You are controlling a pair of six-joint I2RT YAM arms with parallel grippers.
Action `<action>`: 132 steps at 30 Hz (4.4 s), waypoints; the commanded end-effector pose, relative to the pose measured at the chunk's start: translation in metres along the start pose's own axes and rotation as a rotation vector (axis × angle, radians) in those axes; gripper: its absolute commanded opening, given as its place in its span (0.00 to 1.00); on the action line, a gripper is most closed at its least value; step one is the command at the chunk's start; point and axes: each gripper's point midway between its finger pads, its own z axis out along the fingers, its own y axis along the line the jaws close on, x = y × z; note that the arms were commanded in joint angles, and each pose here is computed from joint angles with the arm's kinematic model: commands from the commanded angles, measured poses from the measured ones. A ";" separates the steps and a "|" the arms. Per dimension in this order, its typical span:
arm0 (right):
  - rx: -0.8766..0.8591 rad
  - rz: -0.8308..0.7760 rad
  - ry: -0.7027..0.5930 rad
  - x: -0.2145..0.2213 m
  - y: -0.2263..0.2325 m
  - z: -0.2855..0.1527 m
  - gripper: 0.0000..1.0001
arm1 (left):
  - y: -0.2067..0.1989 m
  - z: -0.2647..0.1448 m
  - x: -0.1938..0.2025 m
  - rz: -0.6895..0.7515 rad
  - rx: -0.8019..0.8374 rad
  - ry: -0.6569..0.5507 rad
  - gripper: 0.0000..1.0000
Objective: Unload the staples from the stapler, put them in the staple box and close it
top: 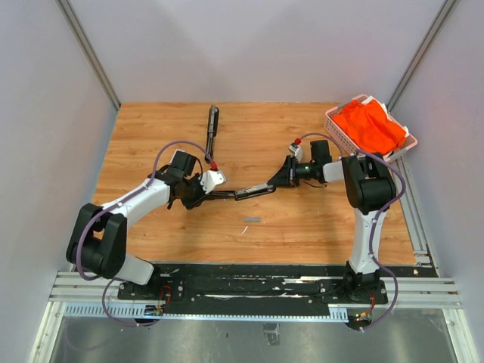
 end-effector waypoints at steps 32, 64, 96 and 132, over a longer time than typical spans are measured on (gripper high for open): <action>0.105 -0.007 -0.043 -0.002 -0.016 -0.005 0.11 | -0.002 0.017 0.023 0.001 -0.017 0.089 0.66; 0.201 -0.240 -0.116 -0.026 0.004 -0.037 0.43 | -0.017 0.027 -0.046 0.066 0.056 -0.036 0.85; 0.084 -1.596 -0.151 0.006 0.079 -0.041 0.52 | -0.032 0.060 -0.050 0.017 0.208 0.036 0.26; 0.258 -2.229 0.277 0.056 0.032 0.022 0.59 | -0.050 0.060 -0.079 -0.062 0.510 0.066 0.00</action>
